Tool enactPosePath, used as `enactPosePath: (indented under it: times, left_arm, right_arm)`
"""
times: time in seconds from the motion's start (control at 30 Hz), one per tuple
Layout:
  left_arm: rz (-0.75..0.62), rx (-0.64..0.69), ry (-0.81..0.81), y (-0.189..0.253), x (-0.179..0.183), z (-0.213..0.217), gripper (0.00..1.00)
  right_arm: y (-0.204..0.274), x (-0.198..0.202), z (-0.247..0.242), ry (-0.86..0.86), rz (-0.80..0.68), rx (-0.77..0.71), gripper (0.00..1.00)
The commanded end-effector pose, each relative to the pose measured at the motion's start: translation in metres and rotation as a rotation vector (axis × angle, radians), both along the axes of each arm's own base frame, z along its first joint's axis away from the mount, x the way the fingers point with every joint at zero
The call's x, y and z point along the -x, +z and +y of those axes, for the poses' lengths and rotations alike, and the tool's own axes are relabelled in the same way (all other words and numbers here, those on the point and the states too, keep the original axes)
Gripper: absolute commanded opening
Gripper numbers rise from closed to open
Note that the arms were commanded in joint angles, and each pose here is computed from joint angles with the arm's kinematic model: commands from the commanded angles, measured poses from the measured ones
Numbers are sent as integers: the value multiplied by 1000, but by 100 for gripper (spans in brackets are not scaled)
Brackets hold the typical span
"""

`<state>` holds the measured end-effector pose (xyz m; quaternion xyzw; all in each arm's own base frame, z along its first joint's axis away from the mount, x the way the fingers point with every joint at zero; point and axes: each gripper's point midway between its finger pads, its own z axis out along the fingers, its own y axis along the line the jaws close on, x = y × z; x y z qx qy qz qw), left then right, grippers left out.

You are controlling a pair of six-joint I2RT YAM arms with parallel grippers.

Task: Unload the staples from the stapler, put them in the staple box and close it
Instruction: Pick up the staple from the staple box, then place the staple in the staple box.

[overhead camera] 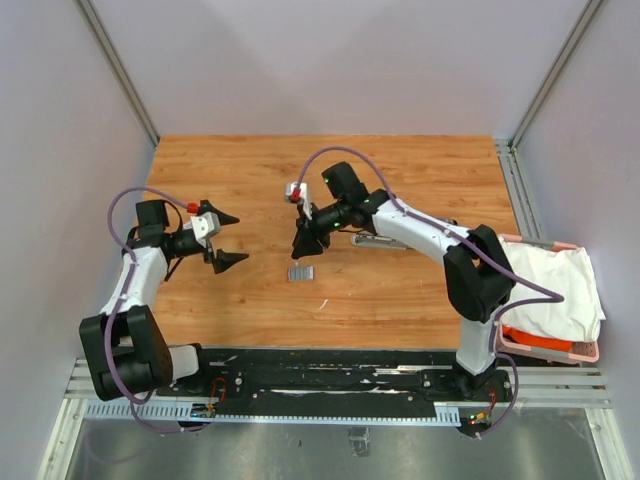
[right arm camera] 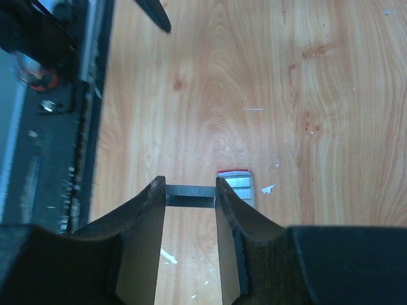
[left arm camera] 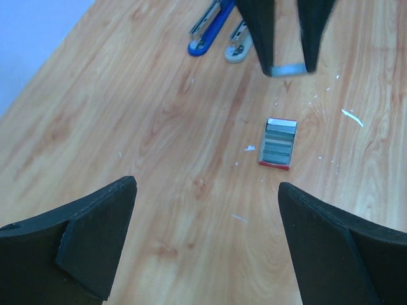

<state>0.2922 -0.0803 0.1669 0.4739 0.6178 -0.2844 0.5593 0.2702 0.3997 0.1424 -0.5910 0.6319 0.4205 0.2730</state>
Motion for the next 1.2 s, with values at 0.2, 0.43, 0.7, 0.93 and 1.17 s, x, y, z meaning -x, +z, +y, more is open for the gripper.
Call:
enactPosePath:
  times: [0.2, 0.43, 0.7, 0.93, 1.17]
  left_arm:
    - [-460, -257, -335, -9, 1, -55, 98]
    - [-569, -282, -106, 11, -35, -78, 98]
    - [-595, -61, -42, 54, -26, -100, 98]
    - [-638, 212, -71, 97, 0, -112, 100]
    - [-599, 229, -208, 83, 17, -129, 87]
  right_arm:
    - [76, -8, -16, -100, 418, -349, 33]
    - [87, -13, -10, -138, 520, -417, 35]
    - [81, -14, -11, -192, 556, -433, 37]
    - [84, -15, -11, -214, 574, -453, 38]
    - [88, -14, -11, -214, 571, -461, 38]
